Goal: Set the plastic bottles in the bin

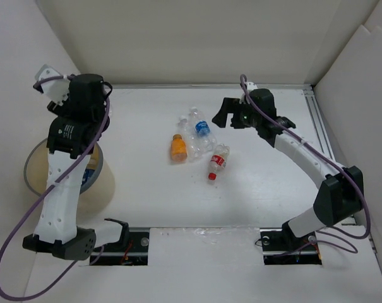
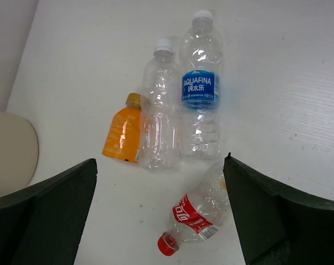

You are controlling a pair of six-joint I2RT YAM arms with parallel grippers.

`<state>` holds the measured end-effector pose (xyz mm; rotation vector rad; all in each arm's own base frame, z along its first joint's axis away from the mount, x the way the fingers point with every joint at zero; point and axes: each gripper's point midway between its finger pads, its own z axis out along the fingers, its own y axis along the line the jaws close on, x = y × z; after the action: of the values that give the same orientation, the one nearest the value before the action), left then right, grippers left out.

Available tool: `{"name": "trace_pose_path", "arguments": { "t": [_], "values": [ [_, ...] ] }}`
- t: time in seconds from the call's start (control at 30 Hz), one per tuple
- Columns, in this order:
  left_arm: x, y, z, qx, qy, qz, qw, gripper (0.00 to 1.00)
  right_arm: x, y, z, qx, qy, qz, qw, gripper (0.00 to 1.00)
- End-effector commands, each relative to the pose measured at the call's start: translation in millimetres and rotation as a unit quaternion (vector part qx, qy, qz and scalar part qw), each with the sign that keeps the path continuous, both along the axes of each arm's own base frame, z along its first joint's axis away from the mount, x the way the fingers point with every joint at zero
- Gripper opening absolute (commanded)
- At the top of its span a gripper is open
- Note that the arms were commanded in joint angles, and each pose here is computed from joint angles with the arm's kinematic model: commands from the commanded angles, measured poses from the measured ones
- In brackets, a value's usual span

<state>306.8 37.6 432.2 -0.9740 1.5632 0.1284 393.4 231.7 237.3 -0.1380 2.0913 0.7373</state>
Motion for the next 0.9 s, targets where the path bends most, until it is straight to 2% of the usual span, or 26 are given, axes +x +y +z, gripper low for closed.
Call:
{"name": "trace_pose_path", "arguments": {
  "t": [0.0,0.03,0.1,0.13,0.17,0.27,0.5,0.53,0.57,0.6,0.63,0.8,0.83,0.87],
  "values": [
    [-47.5,39.6,-22.9,-0.001,0.005,0.143,0.990,0.00,-3.0,19.3,0.5,0.005,-0.003,0.028,1.000,1.00],
    [-64.9,48.4,-34.8,0.012,0.018,0.162,0.986,0.00,-2.0,22.1,-0.5,0.007,-0.001,0.034,0.999,1.00],
    [-78.6,55.8,-50.9,0.006,0.018,0.178,0.984,0.00,-8.5,33.8,-4.5,0.005,0.004,0.048,0.999,1.00],
    [-92.1,60.5,-54.0,-0.011,-0.004,0.188,0.982,0.00,-8.6,33.9,-4.6,0.005,0.004,0.048,0.999,1.00],
    [-97.7,64.8,-76.2,-0.009,0.017,0.198,0.980,0.00,-12.6,39.7,-4.6,0.005,0.004,0.056,0.998,1.00],
    [-122.1,79.6,-93.7,-0.012,0.017,0.230,0.973,0.00,-15.2,43.3,-4.6,0.005,0.004,0.060,0.998,1.00],
    [-142.1,88.6,-90.4,0.005,0.007,0.244,0.970,0.00,-20.8,50.8,-4.6,0.005,0.004,0.070,0.998,1.00],
    [-141.7,88.5,-94.1,0.007,0.013,0.244,0.970,0.08,-20.8,50.8,-4.6,0.005,0.004,0.070,0.998,1.00],
    [-142.2,88.7,-94.4,0.011,0.018,0.242,0.970,0.22,-20.8,50.8,-4.6,0.005,0.004,0.070,0.998,1.00],
    [-139.4,88.2,-100.0,0.012,0.025,0.244,0.969,0.72,-20.8,50.8,-4.6,0.005,0.004,0.070,0.998,1.00],
    [-136.6,87.8,-104.9,0.016,0.036,0.244,0.969,1.00,-18.7,48.2,-12.2,-0.004,0.012,0.062,0.998,1.00],
    [-128.1,86.8,-103.6,0.020,0.036,0.240,0.970,1.00,-17.0,35.0,-31.0,-0.055,0.048,-0.005,0.997,1.00],
    [-126.3,86.8,-98.6,0.024,0.033,0.236,0.971,1.00,-16.7,31.0,-30.8,-0.065,0.052,-0.029,0.996,1.00],
    [-124.0,85.8,-89.1,0.022,0.024,0.228,0.973,1.00,-10.8,15.1,-36.0,-0.092,0.051,-0.085,0.991,1.00]
  ]
}}
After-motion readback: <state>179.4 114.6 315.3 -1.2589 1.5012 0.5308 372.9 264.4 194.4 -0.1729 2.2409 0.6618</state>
